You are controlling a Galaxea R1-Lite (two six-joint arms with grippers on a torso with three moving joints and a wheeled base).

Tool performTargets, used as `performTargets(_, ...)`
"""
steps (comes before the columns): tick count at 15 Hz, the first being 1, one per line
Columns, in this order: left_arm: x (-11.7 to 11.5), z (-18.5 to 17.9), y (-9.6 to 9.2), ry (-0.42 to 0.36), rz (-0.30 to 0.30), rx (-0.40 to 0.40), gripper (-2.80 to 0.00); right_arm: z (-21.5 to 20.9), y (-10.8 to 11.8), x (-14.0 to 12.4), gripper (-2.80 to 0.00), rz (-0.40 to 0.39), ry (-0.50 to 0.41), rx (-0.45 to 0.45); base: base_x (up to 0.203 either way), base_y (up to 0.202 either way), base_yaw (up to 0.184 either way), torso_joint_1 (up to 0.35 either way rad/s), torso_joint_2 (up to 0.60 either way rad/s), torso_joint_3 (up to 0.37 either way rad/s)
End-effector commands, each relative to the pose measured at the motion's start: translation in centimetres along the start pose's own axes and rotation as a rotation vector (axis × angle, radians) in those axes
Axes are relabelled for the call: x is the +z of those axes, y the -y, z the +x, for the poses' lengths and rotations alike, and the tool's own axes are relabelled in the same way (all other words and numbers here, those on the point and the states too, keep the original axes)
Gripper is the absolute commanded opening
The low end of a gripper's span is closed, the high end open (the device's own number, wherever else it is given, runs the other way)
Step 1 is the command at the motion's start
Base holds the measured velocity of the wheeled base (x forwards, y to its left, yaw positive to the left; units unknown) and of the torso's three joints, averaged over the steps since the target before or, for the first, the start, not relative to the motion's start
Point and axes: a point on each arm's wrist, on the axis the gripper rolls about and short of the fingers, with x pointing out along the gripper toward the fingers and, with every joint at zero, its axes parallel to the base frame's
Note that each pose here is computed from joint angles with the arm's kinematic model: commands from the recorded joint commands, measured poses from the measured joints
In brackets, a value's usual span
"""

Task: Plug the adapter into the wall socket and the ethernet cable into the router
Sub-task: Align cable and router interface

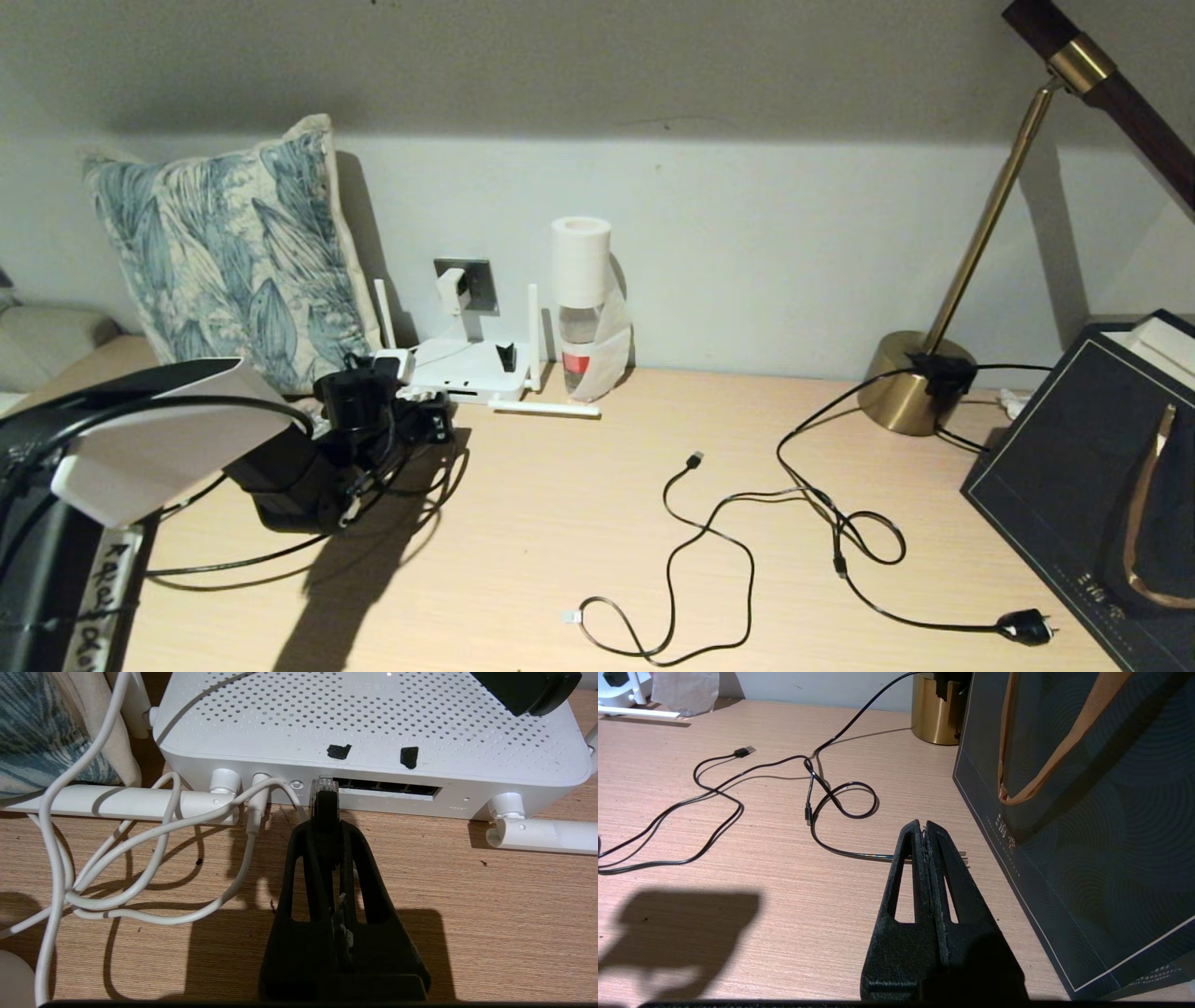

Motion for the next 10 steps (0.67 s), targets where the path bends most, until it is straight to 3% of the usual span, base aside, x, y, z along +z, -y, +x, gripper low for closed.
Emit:
performTargets(1,-0.03,-0.03,0.07,0.004,0.001,-0.002,-2.80,0.01,0.00,0.01,-2.80,-0.001,-0.001,0.000,0.000,0.000,0.000,0.000,0.00,0.000)
performTargets(10,-0.27,-0.07,0.07,-0.002,0.001,-0.002,-2.80,0.01,0.00,0.01,-2.80,-0.001,-0.001,0.000,0.000,0.000,0.000,0.000,0.00,0.000)
